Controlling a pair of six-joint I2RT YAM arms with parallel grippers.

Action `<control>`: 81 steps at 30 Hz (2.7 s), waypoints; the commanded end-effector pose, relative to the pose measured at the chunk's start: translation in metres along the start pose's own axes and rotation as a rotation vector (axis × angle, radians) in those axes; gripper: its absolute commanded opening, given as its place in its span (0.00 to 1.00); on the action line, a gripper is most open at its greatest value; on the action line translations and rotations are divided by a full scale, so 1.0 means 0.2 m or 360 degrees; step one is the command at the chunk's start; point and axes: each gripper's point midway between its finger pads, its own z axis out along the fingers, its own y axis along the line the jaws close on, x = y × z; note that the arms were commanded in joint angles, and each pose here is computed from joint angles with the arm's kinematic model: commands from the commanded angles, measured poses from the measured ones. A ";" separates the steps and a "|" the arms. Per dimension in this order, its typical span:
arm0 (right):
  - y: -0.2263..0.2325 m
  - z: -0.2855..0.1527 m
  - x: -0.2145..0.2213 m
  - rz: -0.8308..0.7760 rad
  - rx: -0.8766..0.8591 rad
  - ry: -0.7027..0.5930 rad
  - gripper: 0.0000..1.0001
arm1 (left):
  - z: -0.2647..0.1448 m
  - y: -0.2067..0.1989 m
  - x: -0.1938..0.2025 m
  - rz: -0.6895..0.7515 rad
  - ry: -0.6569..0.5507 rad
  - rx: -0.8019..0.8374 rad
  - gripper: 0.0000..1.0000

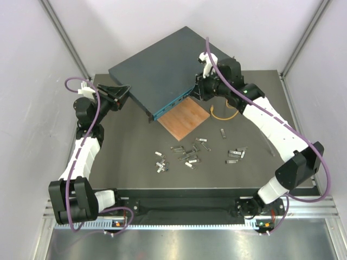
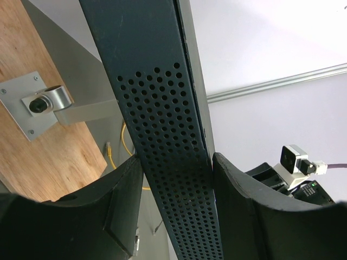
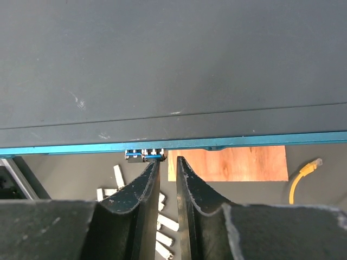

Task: Insert the plug into the switch port

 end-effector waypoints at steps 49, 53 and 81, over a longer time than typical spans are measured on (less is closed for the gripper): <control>-0.91 -0.42 1.03 -0.0073 0.0719 0.0474 0.56 | -0.47 -0.07 -0.41 0.0212 -0.0465 -0.0059 0.91; -0.90 -0.26 1.05 -0.0106 0.0715 0.0523 0.54 | -0.47 -0.07 -0.42 0.0222 -0.0461 -0.0065 0.91; -0.89 0.02 1.36 0.0003 0.0707 0.0867 0.17 | -0.44 -0.08 -0.47 0.0229 -0.0465 -0.0078 0.90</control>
